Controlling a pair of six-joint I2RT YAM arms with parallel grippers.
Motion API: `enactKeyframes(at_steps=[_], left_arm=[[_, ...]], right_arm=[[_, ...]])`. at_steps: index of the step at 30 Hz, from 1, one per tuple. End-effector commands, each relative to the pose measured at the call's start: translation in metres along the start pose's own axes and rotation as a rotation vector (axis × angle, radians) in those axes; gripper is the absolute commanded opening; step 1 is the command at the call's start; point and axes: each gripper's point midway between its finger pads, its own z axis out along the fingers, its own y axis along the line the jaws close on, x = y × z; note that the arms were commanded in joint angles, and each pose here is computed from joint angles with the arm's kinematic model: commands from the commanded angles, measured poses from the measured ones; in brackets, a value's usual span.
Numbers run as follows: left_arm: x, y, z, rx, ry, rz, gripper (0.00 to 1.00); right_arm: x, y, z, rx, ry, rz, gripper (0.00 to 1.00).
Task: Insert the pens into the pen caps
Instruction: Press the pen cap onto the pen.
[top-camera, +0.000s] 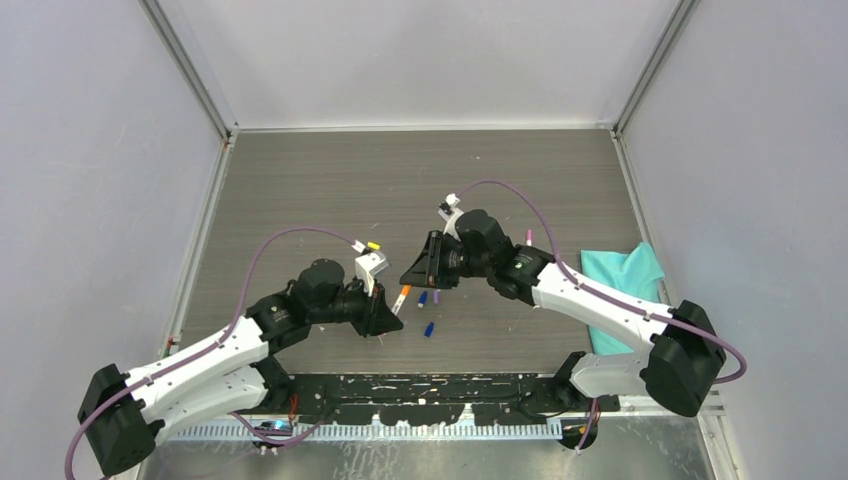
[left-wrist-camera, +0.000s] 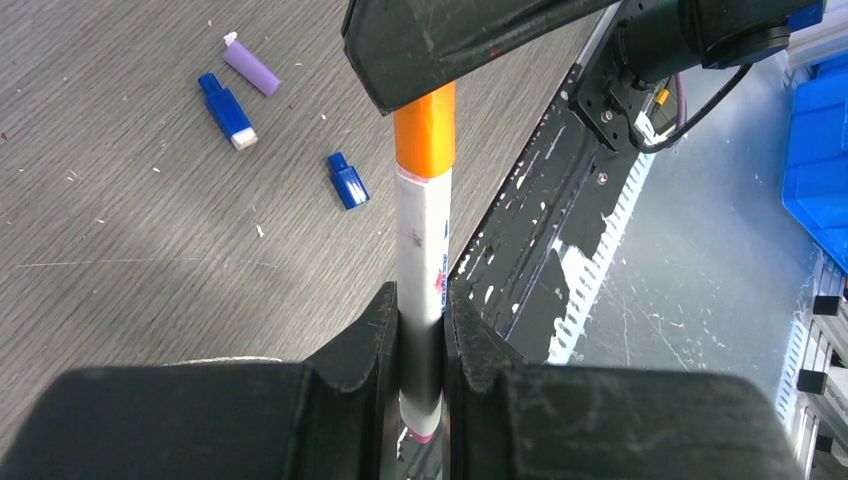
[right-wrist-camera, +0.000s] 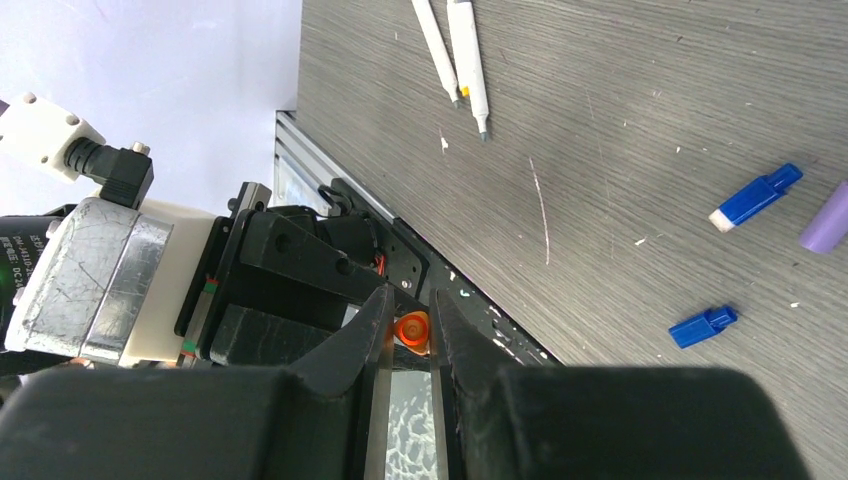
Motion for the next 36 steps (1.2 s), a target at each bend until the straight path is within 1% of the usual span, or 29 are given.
enactKeyframes(at_steps=[1,8,14,19,27,36], left_arm=[[-0.075,-0.023,-0.007,0.063,-0.284,0.087,0.00],[-0.079,-0.022,-0.007,0.051,-0.302,0.069,0.00],[-0.090,-0.020,-0.009,0.024,-0.336,0.068,0.00],[-0.100,-0.021,-0.009,0.024,-0.373,0.074,0.00],[-0.113,-0.025,-0.012,0.032,-0.422,0.080,0.00],[-0.135,-0.033,-0.018,0.039,-0.483,0.104,0.00]], right_arm=[[0.039,0.031,-0.011,-0.146,0.155,0.028,0.01],[0.043,0.026,-0.012,-0.137,0.166,0.007,0.01],[0.065,0.015,-0.011,-0.123,0.209,0.012,0.01],[0.091,0.007,-0.010,-0.120,0.289,0.040,0.01],[0.117,-0.004,-0.012,-0.084,0.390,0.060,0.01],[0.151,-0.006,-0.017,-0.087,0.489,0.096,0.01]])
